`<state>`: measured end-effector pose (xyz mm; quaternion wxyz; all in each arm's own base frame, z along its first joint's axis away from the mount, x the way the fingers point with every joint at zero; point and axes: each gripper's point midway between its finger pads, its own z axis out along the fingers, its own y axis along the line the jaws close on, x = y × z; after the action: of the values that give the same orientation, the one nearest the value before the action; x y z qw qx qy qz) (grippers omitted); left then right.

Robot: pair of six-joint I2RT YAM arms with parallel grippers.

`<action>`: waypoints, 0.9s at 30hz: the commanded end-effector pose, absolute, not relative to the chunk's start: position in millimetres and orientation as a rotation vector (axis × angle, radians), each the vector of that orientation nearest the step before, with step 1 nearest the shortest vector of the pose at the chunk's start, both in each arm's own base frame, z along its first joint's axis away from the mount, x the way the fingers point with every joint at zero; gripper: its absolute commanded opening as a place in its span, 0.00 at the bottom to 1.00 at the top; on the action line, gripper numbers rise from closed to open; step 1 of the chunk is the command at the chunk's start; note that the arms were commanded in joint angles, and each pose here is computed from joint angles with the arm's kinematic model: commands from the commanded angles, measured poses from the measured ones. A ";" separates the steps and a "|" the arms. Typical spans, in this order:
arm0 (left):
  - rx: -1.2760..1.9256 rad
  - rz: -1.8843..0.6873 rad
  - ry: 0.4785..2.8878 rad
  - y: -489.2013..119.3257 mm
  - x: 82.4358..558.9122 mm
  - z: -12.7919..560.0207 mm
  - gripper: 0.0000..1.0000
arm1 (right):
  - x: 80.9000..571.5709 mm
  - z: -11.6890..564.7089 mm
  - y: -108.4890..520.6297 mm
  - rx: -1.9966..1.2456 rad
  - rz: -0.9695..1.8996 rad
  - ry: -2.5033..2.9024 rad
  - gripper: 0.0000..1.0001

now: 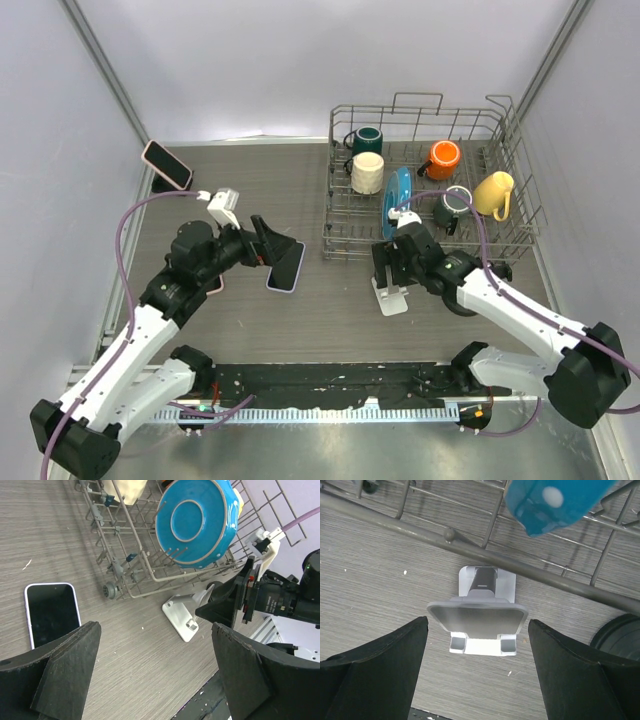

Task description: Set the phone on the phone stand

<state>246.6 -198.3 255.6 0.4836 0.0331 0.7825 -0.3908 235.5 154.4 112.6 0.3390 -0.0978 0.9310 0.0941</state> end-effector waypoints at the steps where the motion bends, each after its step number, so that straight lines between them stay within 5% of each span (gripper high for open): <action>1: 0.108 -0.941 1.866 -194.4 240.1 270.6 0.96 | 255.0 120.8 152.3 -0.238 0.152 2.350 0.87; 8: 0.025 -0.791 1.940 -168.7 238.4 259.8 0.96 | 260.9 115.9 158.4 -0.195 0.083 2.317 0.86; 11: -0.005 -0.740 1.971 -160.8 238.9 254.0 0.95 | 263.1 113.3 164.7 -0.176 0.046 2.296 0.75; 14: -0.047 -0.683 2.008 -152.2 240.3 245.7 0.95 | 262.5 118.2 172.1 -0.135 0.046 2.273 0.45; 15: -0.071 -0.674 2.029 -150.9 240.8 241.2 0.94 | 259.5 121.8 181.7 -0.145 0.078 2.258 0.28; 18: -0.122 -0.584 2.107 -143.3 248.3 218.4 0.95 | 253.9 131.1 206.3 -0.117 0.195 2.245 0.01; 27: -0.003 -0.322 2.483 -170.2 268.8 140.9 0.93 | 226.0 150.1 304.2 -0.108 0.463 2.197 0.01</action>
<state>265.9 -163.4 155.8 0.3410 -0.0333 0.9213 -0.1841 220.9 258.2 115.2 0.3913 -0.1006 0.9081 0.1101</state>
